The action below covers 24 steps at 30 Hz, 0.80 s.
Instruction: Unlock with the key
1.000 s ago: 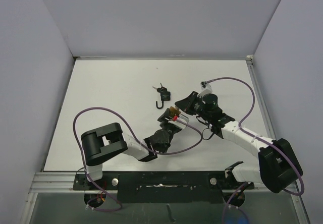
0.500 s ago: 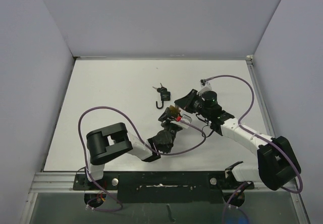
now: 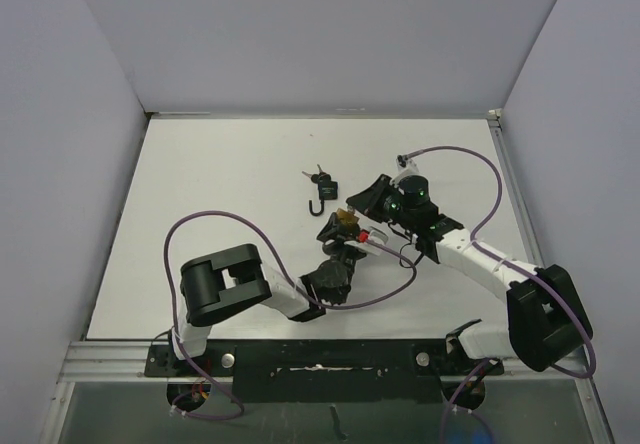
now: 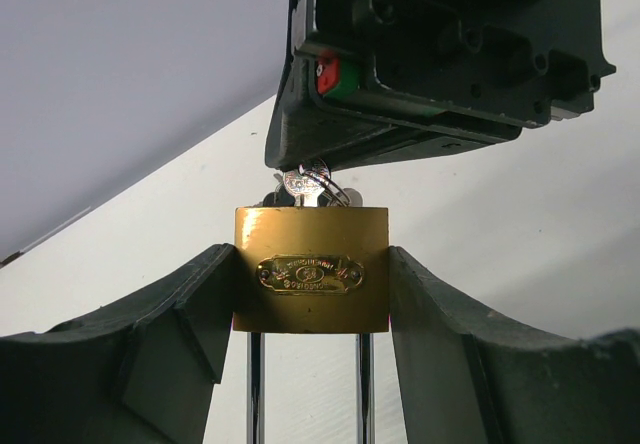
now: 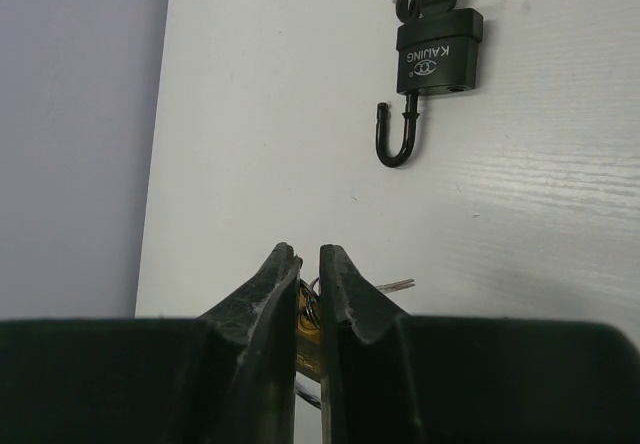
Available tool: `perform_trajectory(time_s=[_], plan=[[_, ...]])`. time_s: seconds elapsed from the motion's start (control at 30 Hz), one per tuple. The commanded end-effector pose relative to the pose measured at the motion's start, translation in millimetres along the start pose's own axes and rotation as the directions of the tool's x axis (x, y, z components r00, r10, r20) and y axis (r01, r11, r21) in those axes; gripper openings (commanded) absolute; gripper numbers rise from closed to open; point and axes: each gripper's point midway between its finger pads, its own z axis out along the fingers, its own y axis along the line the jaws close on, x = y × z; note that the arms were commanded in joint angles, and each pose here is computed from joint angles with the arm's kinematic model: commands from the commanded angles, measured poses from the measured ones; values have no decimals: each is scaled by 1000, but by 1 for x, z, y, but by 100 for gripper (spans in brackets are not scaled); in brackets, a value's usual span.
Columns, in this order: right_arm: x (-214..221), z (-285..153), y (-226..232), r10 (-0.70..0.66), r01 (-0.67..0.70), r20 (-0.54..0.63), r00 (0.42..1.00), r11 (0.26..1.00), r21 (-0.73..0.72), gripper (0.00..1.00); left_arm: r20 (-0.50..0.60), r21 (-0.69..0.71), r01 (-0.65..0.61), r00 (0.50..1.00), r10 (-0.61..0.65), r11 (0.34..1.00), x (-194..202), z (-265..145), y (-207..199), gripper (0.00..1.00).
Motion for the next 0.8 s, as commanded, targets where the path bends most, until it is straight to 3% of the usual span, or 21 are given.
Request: perform_trajectory(time_s=[0.0, 0.57, 0.77], plan=[[33, -4, -17, 32, -23, -134, 990, 997, 72, 0, 202, -28, 203, 960, -193, 979, -81, 10, 11, 0], [28, -7, -14, 30, -23, -123, 992, 998, 64, 0, 186, -43, 181, 968, -170, 983, -78, 9, 6, 0], [15, -15, -5, 1, 0, -48, 999, 1000, 11, 0, 189, -41, 201, 963, -190, 979, -79, 8, 11, 0]])
